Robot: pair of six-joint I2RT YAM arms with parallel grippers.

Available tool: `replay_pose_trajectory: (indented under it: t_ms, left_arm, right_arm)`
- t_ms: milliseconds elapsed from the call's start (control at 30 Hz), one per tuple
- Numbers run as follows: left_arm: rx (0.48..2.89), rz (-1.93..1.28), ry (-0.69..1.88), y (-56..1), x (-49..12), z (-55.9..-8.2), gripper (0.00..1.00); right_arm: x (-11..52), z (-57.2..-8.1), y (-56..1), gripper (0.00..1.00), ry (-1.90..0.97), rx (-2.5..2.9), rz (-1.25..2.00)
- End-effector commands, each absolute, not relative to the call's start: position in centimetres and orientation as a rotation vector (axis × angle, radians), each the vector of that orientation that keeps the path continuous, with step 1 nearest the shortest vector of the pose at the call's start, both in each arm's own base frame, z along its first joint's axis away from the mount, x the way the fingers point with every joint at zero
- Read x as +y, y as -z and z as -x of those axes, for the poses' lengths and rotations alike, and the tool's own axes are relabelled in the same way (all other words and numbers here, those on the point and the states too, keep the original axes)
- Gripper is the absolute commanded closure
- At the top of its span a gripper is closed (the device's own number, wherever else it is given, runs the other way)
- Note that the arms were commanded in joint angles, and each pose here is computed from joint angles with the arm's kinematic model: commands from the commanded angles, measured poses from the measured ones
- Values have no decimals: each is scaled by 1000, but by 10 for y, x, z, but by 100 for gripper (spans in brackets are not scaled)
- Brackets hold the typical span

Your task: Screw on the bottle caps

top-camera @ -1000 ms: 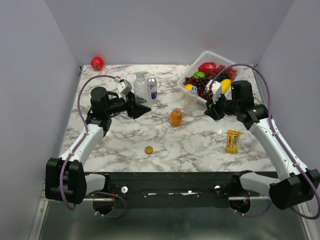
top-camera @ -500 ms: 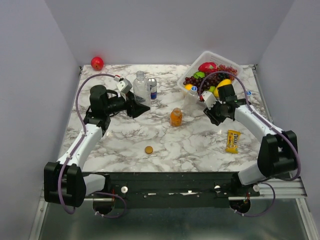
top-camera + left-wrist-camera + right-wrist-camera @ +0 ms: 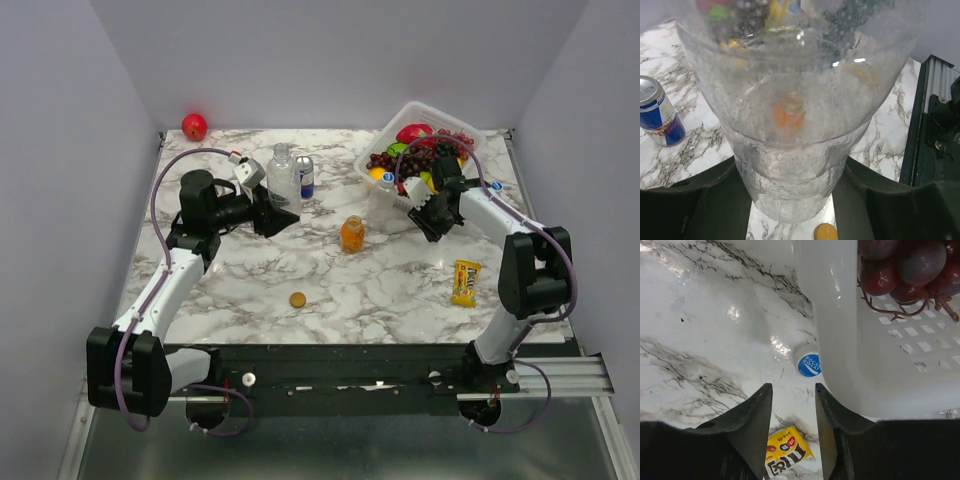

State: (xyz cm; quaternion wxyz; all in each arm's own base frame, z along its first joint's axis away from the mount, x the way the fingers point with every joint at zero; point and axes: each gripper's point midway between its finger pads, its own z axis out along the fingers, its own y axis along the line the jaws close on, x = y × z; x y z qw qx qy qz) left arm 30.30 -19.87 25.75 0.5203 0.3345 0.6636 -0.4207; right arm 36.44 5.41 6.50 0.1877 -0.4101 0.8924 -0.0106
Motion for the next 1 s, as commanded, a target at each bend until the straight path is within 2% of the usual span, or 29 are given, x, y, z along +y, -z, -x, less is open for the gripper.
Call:
replay_pose_trajectory:
  t_ms: [0,167,400,533,767,967]
  left_arm:
    - [1571,-808,970,-270,-198,-309,100]
    - [1587,-800,967,-265,-197,-313,100]
    - [1598,-794,976,-263,-199,-318,100]
    - [1602,-793,973,-263,-199,-321,100]
    - [1620,-794,983,-256,-199,-318,100]
    - [1623,-794,988,-256,-200,-321,100]
  right_arm:
    - [46,-367,-56,53,47,2543,1152]
    - [49,-365,-50,48,-12,2528,1158]
    - [65,-404,-60,47,-83,2460,1153]
    - [76,-410,-66,47,-149,2418,1176]
    - [68,-381,-46,47,-164,2515,1202]
    - [55,-375,-31,46,-151,2587,1174]
